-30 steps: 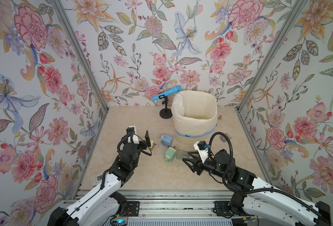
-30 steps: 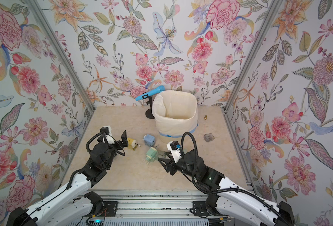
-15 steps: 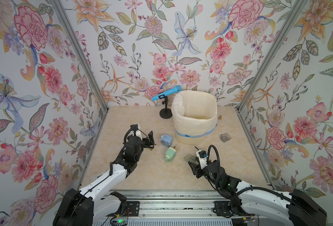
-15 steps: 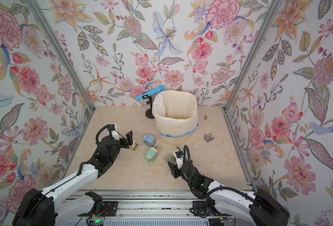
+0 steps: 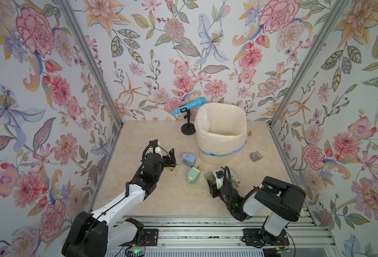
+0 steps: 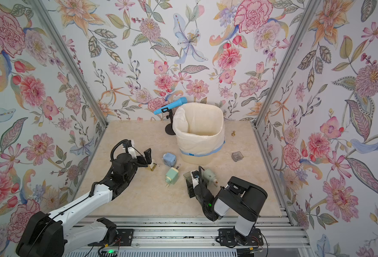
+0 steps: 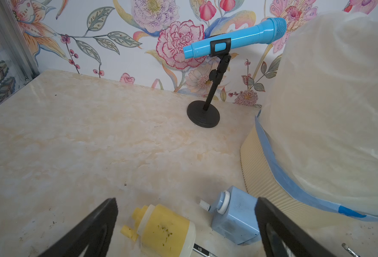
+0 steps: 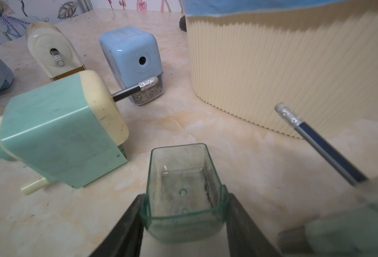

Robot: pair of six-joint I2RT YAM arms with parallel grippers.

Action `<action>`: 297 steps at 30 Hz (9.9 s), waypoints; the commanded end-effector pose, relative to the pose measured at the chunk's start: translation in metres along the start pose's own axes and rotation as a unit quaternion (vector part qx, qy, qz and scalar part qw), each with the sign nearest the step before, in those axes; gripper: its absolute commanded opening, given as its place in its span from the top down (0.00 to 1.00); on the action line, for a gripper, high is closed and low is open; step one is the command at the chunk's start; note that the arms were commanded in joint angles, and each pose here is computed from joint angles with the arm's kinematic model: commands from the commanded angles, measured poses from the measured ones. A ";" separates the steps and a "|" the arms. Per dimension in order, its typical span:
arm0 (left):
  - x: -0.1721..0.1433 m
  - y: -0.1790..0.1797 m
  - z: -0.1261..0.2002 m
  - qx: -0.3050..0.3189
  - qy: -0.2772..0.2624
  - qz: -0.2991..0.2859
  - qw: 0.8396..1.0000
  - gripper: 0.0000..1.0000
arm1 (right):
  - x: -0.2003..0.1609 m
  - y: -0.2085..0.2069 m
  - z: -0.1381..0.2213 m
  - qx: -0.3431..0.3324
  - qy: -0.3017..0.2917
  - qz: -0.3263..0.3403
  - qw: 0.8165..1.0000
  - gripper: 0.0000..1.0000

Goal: Take out the pencil sharpener tray and clean the shavings
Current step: Place the container at the center of the board, then pick up the pencil sharpener from the center of the board, then open the container of the pencil sharpener.

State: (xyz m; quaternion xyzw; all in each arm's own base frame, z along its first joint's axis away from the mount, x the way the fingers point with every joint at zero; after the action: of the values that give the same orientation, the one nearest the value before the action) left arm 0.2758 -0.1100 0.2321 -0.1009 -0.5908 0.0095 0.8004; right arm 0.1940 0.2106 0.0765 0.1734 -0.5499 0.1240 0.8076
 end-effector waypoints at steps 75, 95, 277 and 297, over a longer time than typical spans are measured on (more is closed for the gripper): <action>-0.028 0.129 0.069 0.075 -0.105 0.220 0.967 0.00 | 0.136 0.163 -0.191 0.271 0.291 0.171 0.902 0.10; -0.021 0.128 0.063 0.058 -0.088 0.223 0.969 0.00 | 0.131 0.164 -0.194 0.267 0.301 0.169 0.900 0.68; 0.097 -0.086 0.145 -0.675 -0.176 -0.111 0.708 0.84 | 0.287 0.104 0.137 0.543 -0.075 0.143 0.824 0.16; 0.096 -0.086 0.142 -0.667 -0.174 -0.122 0.714 0.83 | 0.292 0.105 0.140 0.518 -0.065 0.147 0.840 0.42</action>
State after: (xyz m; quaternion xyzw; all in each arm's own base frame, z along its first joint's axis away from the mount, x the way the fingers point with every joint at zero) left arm 0.1648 -0.1604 0.3724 -0.5402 -0.5654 -0.4626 0.4177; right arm 0.1451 0.2524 0.4013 0.4880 -0.4742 0.4892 0.5456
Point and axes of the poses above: each gripper's point midway between its finger pads, its own z axis back along the fingers, its own y axis along the line the jaws close on, x = y × z, the point moved 9 cm from there along z, back along the fingers, and after that the axes turned 5 degrees about -z, right-handed, at the moved point
